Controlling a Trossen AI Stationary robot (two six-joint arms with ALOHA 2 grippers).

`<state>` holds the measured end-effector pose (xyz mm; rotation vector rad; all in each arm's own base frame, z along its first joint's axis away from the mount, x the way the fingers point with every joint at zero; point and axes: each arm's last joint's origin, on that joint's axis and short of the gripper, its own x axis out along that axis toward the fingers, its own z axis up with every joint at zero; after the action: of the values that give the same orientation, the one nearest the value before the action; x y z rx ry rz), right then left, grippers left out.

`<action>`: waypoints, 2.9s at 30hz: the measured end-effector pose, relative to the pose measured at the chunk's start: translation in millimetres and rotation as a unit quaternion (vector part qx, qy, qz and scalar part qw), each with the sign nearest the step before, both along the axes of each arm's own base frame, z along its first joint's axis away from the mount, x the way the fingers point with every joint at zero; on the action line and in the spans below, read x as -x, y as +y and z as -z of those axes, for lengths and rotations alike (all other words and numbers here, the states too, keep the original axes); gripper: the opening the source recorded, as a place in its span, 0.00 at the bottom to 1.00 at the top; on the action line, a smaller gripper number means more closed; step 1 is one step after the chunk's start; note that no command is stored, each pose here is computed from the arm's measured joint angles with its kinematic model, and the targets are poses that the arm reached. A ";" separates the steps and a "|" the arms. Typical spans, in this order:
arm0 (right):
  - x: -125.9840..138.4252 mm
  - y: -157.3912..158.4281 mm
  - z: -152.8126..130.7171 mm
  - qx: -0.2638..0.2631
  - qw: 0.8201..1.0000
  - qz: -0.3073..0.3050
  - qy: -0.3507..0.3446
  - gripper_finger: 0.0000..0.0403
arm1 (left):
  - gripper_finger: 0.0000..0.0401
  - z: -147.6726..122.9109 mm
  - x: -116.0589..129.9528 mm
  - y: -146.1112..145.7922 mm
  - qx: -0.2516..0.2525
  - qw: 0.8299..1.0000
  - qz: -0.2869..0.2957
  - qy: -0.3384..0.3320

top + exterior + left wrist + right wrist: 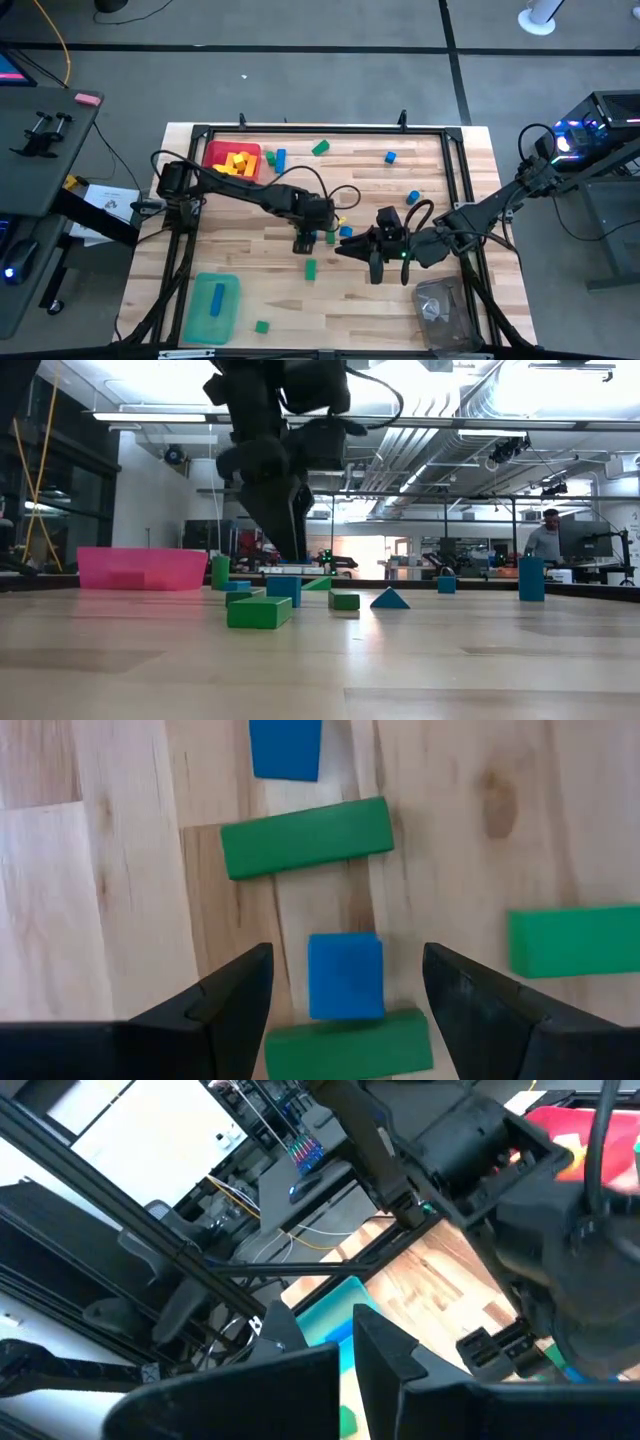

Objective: Sort blocks
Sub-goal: Put the blue block into the green bin

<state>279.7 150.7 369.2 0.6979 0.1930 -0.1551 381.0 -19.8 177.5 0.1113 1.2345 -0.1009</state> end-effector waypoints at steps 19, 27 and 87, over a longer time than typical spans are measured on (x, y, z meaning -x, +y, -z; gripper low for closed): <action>0.7 0.0 2.8 0.002 1.000 -0.006 0.014 0.00 | 0.55 39.4 -5.8 -3.2 -0.012 0.998 -0.026 0.053; 1.3 -0.3 4.8 0.012 1.000 -0.007 0.025 0.00 | 0.22 14.2 -3.0 3.1 0.006 0.996 -0.087 0.017; -0.4 2.3 -0.7 0.013 0.999 -0.042 0.001 0.00 | 0.65 -54.7 58.6 -44.0 0.155 0.898 -0.350 -0.216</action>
<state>280.0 153.0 369.9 0.6621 0.2210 -0.0786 322.4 -63.8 232.2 -0.5647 0.7394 0.3414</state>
